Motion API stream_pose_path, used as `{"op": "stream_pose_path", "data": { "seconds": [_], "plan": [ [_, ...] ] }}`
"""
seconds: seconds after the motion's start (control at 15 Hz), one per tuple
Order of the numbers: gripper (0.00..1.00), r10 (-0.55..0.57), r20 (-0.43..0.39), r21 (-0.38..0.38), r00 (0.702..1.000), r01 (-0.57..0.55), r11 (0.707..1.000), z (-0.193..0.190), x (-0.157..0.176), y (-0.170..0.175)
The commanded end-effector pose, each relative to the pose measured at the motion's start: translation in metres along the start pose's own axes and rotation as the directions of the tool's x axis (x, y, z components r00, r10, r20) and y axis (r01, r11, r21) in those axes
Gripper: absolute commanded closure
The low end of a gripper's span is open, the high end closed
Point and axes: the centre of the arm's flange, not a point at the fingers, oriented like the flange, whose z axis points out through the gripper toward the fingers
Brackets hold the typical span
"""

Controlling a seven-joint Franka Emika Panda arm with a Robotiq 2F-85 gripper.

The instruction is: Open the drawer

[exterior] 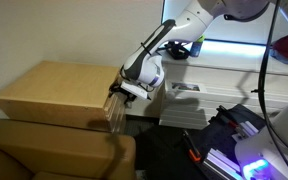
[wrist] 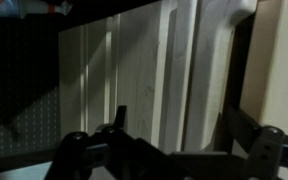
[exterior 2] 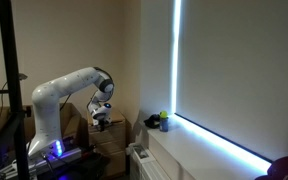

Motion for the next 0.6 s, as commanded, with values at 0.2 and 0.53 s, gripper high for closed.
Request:
{"op": "stream_pose_path", "data": {
  "seconds": [0.2, 0.53],
  "plan": [
    [0.00, -0.002, -0.100, -0.002, 0.995, 0.002, 1.000, 0.011, -0.001, 0.005],
    [0.00, 0.013, -0.128, -0.064, 0.992, -0.022, 0.998, 0.014, 0.005, 0.010]
  ]
}}
